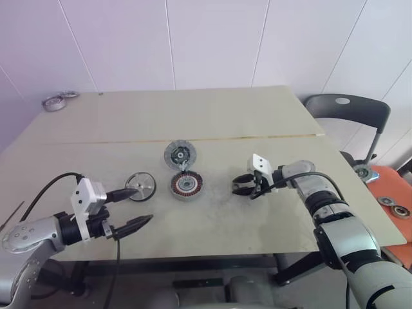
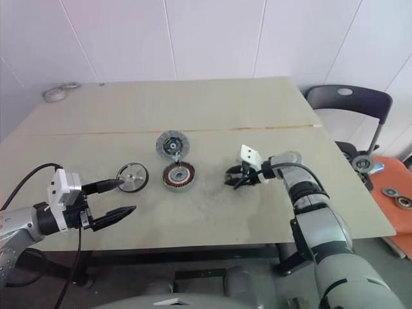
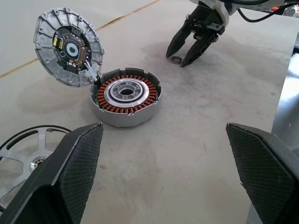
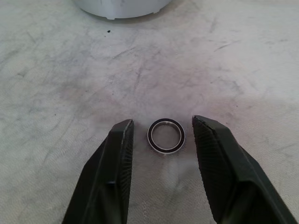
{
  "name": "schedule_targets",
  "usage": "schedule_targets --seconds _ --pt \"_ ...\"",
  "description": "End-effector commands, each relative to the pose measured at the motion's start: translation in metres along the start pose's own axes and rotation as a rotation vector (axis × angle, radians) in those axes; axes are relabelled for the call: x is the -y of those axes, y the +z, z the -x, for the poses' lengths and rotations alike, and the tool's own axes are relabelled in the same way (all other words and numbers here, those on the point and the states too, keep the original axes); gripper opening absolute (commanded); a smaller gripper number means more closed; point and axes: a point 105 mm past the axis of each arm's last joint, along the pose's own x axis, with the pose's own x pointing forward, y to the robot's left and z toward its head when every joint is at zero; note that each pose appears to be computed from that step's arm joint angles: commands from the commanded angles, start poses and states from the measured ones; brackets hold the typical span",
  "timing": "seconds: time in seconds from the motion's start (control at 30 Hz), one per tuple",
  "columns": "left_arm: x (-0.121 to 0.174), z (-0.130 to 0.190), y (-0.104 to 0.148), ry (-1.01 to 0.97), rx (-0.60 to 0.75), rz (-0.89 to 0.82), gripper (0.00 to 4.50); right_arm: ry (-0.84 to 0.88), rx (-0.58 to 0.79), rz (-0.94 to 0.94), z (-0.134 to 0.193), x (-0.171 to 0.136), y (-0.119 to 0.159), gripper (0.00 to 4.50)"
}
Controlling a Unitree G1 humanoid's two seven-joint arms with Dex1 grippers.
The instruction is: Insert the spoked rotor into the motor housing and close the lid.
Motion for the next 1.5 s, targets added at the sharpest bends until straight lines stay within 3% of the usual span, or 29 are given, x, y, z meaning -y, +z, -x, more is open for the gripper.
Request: schedule_targets --seconds 0.03,0.1,0.5,0.73,0.93,1.5 --pt "0.002 0.001 0.013 -0.002 0.037 -0.04 4.5 -0.038 -0.012 0.014 0.004 0.007 0.002 1.16" --pt "0.002 0.001 0.013 -0.002 0.037 -0.039 4.5 -0.038 -0.017 0.017 0.004 0.007 0.002 0.66" --pt "-0.002 0.004 0.016 0.012 0.039 -0.052 4.5 -0.027 0.006 0.003 0.001 0.007 0.008 0.66" --pt "0.001 0.003 0.016 0.003 0.043 -0.044 4.5 0.08 0.182 0.041 0.001 0.005 0.067 0.66" --pt "0.004 0.003 0.014 -0.006 0.041 -0.035 4.5 0.172 0.264 0.044 -0.002 -0.008 0.101 0.66" --pt "0.033 0.005 0.003 0.041 0.056 0.04 4.5 0.205 0.282 0.041 -0.034 -0.019 0.11 0.66"
